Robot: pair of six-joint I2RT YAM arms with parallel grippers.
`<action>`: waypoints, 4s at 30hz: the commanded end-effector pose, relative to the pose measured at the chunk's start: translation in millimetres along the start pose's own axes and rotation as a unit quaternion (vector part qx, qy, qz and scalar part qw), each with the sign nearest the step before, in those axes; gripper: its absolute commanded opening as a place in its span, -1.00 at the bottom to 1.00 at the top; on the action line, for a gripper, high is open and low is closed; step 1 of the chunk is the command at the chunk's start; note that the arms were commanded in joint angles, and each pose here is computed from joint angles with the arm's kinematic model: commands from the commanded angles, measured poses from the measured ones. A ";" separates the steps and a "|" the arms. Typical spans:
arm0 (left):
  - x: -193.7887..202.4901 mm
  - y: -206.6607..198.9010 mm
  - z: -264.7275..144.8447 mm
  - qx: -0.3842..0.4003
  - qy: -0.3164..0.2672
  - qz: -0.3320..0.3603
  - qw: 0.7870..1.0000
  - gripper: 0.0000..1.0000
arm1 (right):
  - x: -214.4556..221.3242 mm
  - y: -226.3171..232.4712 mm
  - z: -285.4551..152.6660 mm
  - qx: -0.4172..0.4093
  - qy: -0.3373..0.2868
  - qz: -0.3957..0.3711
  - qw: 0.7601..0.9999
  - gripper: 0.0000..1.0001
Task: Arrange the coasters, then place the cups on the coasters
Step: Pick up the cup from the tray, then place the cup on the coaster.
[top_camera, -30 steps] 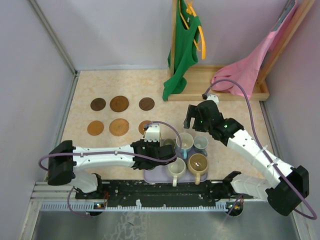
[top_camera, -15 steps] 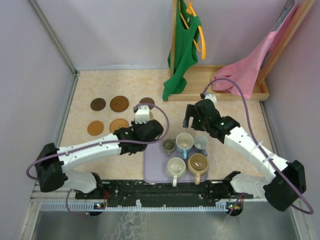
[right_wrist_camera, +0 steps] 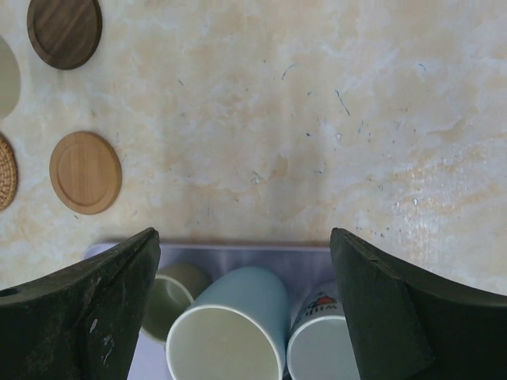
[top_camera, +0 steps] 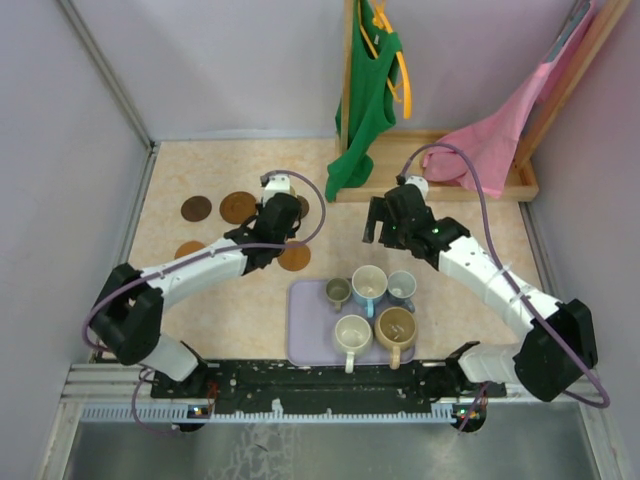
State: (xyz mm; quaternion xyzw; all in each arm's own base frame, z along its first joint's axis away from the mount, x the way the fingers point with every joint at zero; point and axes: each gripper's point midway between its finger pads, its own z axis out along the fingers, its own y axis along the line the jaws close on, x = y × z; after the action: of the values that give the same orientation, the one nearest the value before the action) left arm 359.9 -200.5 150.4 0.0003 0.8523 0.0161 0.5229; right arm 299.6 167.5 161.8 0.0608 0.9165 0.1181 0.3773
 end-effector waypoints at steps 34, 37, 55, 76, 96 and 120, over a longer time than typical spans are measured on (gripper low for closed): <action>-45.2 -27.0 96.3 0.039 -0.070 -0.066 0.995 -1.00 | -55.0 3.7 29.3 0.004 -0.022 -0.006 1.000 0.77; -41.2 -26.2 96.4 0.037 -0.066 -0.069 0.995 -1.00 | -54.6 4.8 30.4 0.002 -0.021 -0.007 1.000 0.77; -24.3 -25.5 103.2 0.028 -0.047 -0.070 0.996 -1.00 | -53.6 4.1 32.3 0.001 -0.017 -0.007 1.000 0.77; -1.6 -20.8 107.0 0.016 -0.021 -0.067 0.997 -1.00 | -52.2 6.3 34.8 -0.004 -0.013 -0.007 1.000 0.77; 13.0 -15.3 104.8 0.001 0.005 -0.070 0.998 -0.78 | -49.2 6.0 31.7 -0.008 -0.011 -0.003 1.000 0.77; 19.7 -17.9 99.6 -0.003 0.014 -0.053 0.999 -0.38 | -42.7 1.8 24.7 -0.011 -0.013 0.005 1.000 0.77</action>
State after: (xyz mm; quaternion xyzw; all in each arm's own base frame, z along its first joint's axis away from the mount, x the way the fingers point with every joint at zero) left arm 438.0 -214.8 78.8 -0.0405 0.8625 -0.0138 0.5043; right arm 342.9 166.0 151.5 0.0555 0.9262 0.1111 0.3560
